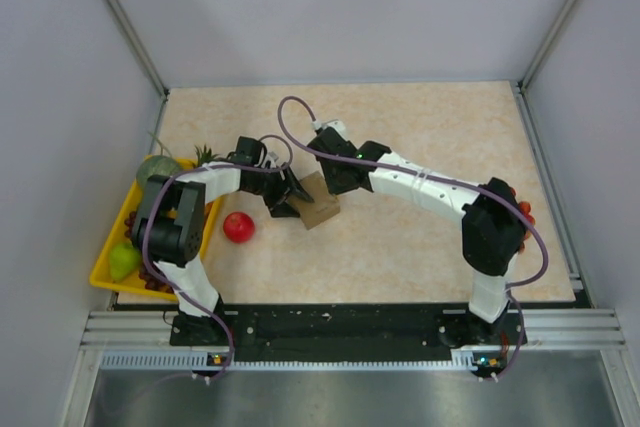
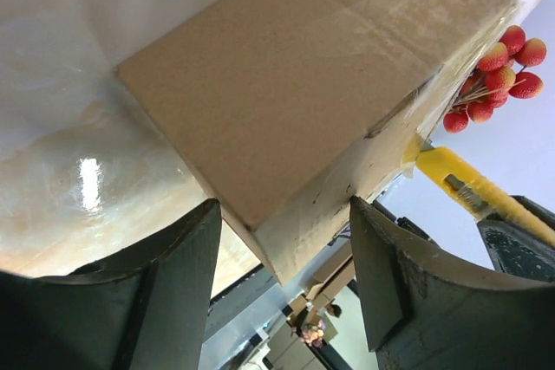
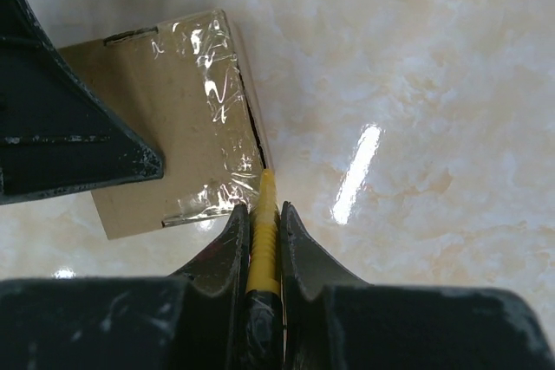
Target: Unpack the express box
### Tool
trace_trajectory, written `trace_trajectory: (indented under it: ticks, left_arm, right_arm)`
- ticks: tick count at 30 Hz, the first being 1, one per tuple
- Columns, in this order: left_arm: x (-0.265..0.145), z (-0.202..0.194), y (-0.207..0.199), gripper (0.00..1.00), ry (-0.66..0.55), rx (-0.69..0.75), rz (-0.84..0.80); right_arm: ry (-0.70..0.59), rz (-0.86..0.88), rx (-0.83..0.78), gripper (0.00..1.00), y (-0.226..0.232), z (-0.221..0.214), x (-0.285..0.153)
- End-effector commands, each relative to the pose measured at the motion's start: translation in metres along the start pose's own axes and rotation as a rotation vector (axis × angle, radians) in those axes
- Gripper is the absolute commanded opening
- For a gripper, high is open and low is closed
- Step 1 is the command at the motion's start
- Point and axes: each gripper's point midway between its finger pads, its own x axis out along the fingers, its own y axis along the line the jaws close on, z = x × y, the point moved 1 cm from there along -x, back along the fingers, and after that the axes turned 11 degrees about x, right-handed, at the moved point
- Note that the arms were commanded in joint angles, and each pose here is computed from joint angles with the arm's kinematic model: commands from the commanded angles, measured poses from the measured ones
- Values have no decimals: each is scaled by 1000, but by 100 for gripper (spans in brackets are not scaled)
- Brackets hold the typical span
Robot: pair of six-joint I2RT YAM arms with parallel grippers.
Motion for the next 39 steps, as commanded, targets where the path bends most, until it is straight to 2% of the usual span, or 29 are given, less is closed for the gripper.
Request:
trace_trajectory:
  ticks: [1,11,17,23,30,39]
  left_arm:
    - [2,-9,-5,63,47,-42,-31]
    - [2,7,11,59,-17,-47,110]
    - [3,13,10,59,-36,-35,139]
    - [11,19,5,59,-29,-30,170]
    - [15,31,12,61,-25,-36,250]
    - [8,37,0,62,-53,12,227]
  right_arm:
    - [-94,59,49,0,22,34,-4]
    - [-226,120,75,0,23,79,-53]
    - [-265,133,81,0,23,94,-64]
    - [-237,136,-33,0,33,86,-38]
    - [-295,246,-331,0,60,80,-46]
    - [-376,163,-305,0,44,103,-59]
